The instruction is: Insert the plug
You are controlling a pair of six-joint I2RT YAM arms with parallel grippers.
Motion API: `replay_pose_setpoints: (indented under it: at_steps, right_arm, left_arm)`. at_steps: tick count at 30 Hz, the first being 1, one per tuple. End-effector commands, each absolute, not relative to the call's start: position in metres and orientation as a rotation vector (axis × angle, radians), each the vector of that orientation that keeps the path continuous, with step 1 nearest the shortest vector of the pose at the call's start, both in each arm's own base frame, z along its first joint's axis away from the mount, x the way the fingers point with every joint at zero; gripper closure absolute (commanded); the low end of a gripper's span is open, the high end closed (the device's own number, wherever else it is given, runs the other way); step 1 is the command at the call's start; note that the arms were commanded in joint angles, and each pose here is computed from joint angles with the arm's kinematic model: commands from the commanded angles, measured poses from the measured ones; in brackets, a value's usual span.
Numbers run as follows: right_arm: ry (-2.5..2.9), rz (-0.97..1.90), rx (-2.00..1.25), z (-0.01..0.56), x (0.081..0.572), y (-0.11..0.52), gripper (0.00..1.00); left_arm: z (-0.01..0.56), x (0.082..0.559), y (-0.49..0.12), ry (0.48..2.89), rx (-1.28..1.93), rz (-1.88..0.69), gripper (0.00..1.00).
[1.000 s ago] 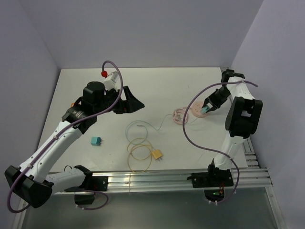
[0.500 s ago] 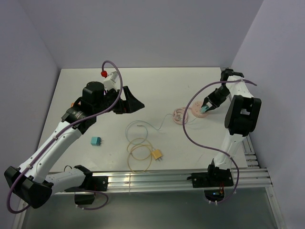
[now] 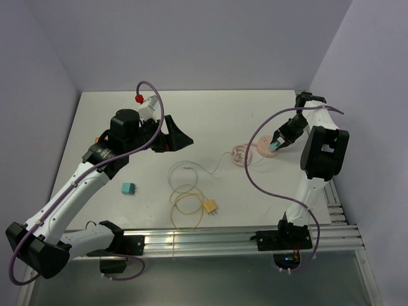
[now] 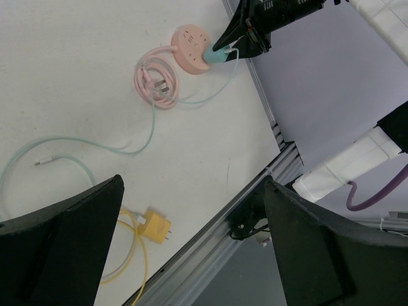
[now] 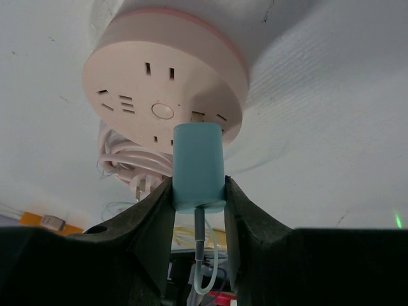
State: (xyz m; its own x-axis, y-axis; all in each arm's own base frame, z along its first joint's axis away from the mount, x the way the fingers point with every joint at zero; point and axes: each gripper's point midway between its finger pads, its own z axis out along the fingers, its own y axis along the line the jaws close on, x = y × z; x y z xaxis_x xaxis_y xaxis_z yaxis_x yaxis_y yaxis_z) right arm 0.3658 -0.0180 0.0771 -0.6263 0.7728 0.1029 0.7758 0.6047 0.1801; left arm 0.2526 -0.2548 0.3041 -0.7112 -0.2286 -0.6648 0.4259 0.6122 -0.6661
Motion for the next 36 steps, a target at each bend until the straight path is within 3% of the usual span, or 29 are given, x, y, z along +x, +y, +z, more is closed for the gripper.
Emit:
replay_pose_setpoints:
  at_steps: [1,10,19,36]
  right_arm:
    - [-2.789,-0.265,-1.336,0.071,0.363,-0.027,1.00]
    - [-2.728,-0.244,-1.309,0.050,0.362,-0.026,1.00]
    - [-2.691,-0.011,-1.299,0.028,0.346,-0.044,1.00]
    - [-2.691,0.165,-1.284,0.001,0.346,-0.044,1.00]
  left_arm:
    - [0.322,0.250,-0.255,2.015,0.176,-1.153,0.03]
    - [0.320,0.249,-0.255,2.023,0.170,-1.154,0.03]
    - [0.320,0.248,-0.253,2.021,0.167,-1.149,0.03]
    - [0.319,0.246,-0.255,2.017,0.169,-1.169,0.03]
